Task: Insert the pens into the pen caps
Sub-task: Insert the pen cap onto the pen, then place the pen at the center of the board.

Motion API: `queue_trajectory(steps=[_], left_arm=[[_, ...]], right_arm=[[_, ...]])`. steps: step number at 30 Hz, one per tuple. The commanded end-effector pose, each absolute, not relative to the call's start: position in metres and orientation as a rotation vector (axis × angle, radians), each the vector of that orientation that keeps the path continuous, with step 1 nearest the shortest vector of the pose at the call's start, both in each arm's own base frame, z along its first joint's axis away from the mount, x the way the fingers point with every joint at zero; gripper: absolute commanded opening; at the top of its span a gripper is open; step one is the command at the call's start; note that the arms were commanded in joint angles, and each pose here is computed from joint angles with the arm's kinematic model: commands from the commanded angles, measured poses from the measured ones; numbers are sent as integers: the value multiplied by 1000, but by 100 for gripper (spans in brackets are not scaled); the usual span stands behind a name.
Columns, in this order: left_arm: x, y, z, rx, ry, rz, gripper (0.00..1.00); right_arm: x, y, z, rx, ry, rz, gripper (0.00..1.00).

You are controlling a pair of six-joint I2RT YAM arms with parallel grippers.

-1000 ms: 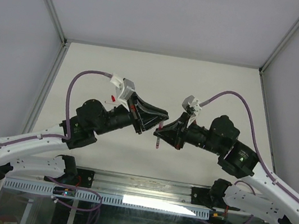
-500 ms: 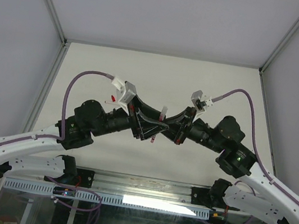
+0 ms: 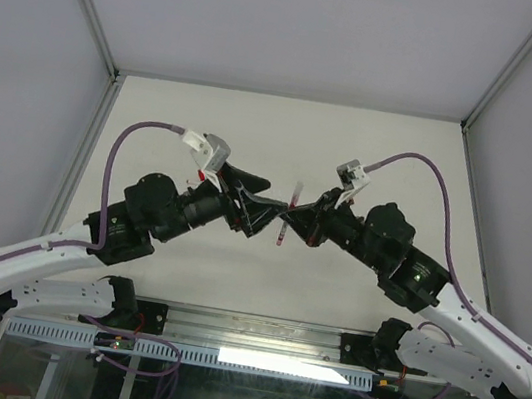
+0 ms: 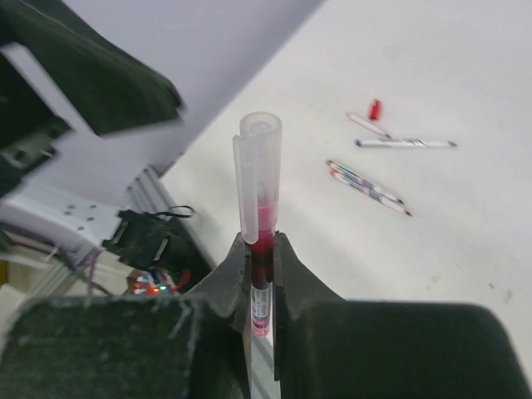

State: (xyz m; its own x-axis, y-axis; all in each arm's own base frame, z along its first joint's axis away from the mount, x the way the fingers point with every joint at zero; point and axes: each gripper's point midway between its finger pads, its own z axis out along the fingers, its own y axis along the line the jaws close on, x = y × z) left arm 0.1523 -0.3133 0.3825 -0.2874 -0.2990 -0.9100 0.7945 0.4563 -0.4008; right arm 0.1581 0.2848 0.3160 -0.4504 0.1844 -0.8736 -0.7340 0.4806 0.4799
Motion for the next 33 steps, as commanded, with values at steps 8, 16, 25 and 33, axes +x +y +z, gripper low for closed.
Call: queue_trajectory(steps=[8, 16, 25, 33], left_arm=[[260, -209, 342, 165, 1725, -748, 72], [274, -203, 269, 246, 1928, -712, 77], [262, -180, 244, 187, 1946, -641, 80], [248, -174, 216, 190, 1982, -641, 80]], right_arm=[[226, 255, 260, -177, 1996, 660, 0], [271, 273, 229, -160, 2170, 563, 0], [330, 287, 152, -58, 2457, 407, 5], [363, 292, 96, -28, 2585, 223, 7]])
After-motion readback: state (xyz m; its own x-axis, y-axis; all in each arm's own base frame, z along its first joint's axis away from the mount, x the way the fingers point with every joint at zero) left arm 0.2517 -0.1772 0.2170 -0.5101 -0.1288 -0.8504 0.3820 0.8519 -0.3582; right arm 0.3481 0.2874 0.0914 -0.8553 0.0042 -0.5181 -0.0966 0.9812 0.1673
